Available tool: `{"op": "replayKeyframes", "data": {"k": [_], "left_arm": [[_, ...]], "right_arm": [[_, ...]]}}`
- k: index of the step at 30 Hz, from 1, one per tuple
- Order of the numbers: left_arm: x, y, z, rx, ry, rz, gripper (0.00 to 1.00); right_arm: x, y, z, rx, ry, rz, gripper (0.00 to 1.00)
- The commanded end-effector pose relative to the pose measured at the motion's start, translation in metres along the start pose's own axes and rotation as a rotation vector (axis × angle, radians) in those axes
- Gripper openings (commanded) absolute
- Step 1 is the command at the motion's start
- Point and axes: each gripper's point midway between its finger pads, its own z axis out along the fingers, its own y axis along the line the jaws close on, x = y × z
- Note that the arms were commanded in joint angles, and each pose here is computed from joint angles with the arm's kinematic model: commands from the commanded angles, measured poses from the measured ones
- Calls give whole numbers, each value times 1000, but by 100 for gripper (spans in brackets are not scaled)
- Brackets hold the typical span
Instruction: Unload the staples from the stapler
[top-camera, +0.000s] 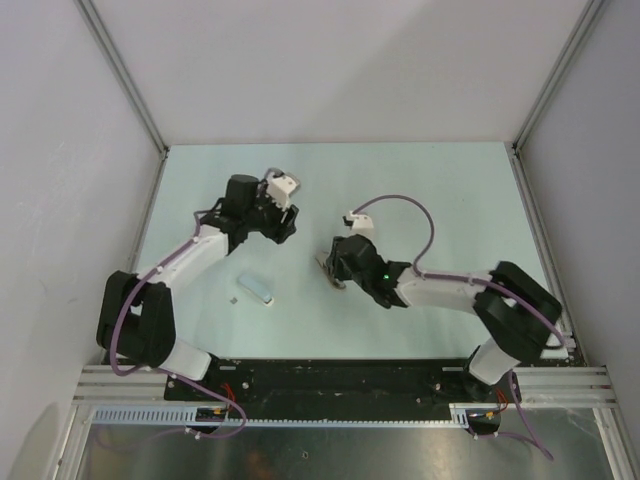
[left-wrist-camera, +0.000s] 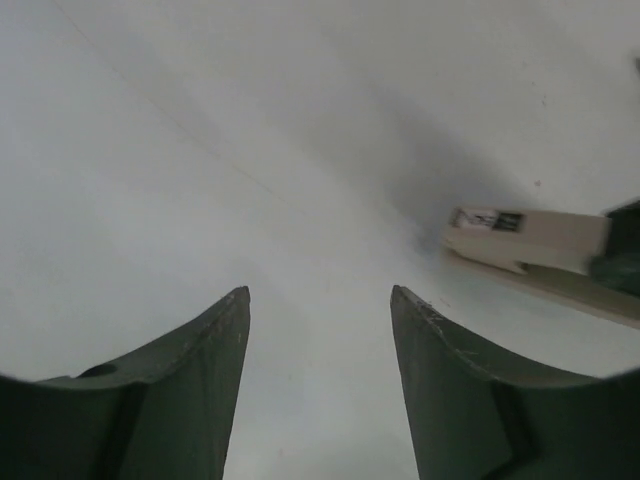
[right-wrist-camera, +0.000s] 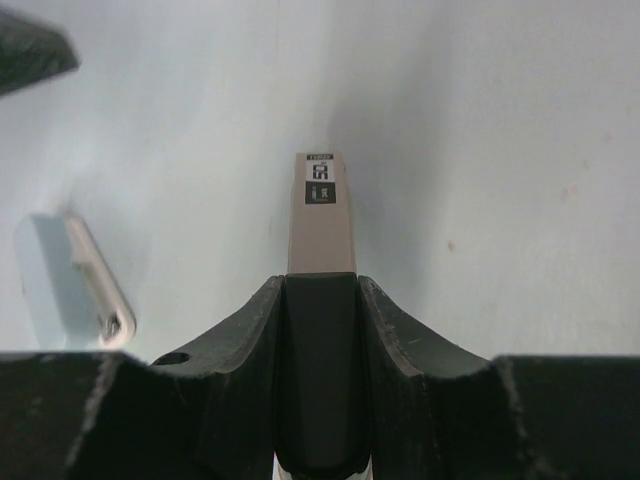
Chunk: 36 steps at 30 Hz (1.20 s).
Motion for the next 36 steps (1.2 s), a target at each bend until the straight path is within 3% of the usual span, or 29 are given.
{"op": "replayKeyframes", "data": {"k": [1,12,24,36], "left_arm": [[-7,-7,-23,155,-12,-282,65],[25,4,-27,156,43,-352,65],[32,-9,-33,206,47,-378,67],[47,-42,-38,347,51,-363,66]], "right_arm": [[-29,14,38,93,-116,14,0],[28,17,70,210,133,-94,0],[42,36,81,185,366,-110,0],[-52,69,74,62,141,376,0]]}}
